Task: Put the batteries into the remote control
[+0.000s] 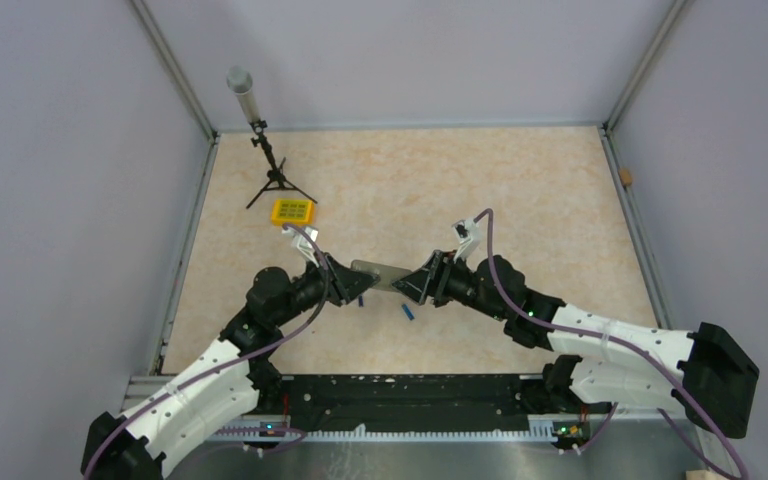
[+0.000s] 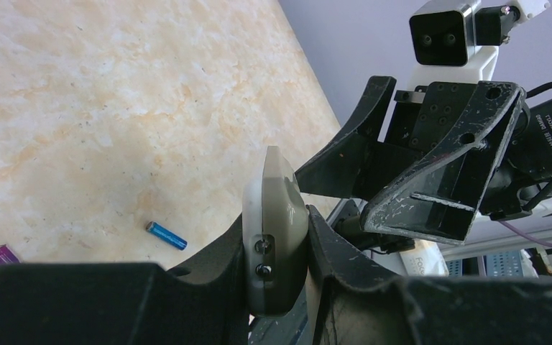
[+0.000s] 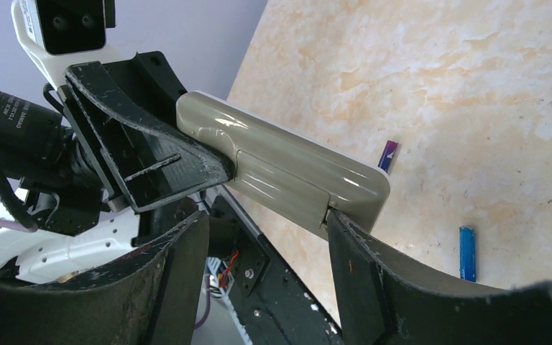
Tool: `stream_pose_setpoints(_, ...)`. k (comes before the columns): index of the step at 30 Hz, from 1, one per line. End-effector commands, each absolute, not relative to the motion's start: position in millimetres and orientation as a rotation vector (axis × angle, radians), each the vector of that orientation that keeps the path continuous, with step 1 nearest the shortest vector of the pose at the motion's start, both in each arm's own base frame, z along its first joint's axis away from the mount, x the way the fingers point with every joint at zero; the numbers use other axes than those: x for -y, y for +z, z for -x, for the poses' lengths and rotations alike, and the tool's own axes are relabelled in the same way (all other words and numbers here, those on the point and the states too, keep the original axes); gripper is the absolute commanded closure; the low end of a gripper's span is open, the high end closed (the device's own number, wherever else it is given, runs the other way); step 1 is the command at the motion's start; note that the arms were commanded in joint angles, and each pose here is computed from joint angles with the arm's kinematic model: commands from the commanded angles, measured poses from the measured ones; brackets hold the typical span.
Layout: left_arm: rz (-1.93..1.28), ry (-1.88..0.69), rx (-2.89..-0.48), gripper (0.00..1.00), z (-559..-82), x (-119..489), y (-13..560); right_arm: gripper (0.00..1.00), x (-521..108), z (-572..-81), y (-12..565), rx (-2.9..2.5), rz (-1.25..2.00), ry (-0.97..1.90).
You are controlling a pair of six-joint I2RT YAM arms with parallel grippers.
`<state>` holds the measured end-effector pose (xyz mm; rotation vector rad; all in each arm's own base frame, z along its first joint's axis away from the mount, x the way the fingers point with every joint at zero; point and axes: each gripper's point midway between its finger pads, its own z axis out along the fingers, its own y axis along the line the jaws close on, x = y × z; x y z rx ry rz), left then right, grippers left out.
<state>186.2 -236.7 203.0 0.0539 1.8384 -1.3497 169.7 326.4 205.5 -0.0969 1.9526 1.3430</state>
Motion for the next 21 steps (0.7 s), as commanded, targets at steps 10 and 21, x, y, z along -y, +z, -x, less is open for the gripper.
stream_pose_setpoints(10,-0.067,-1.309,-1.835,1.00,-192.3,238.4,209.0,0.41,-341.6,-144.1,259.0,-1.788,0.188,1.585)
stream_pose_setpoints(21,-0.050,-1.289,-1.843,1.00,-195.6,236.8,207.3,0.41,-341.0,-144.2,258.1,-1.791,0.186,1.581)
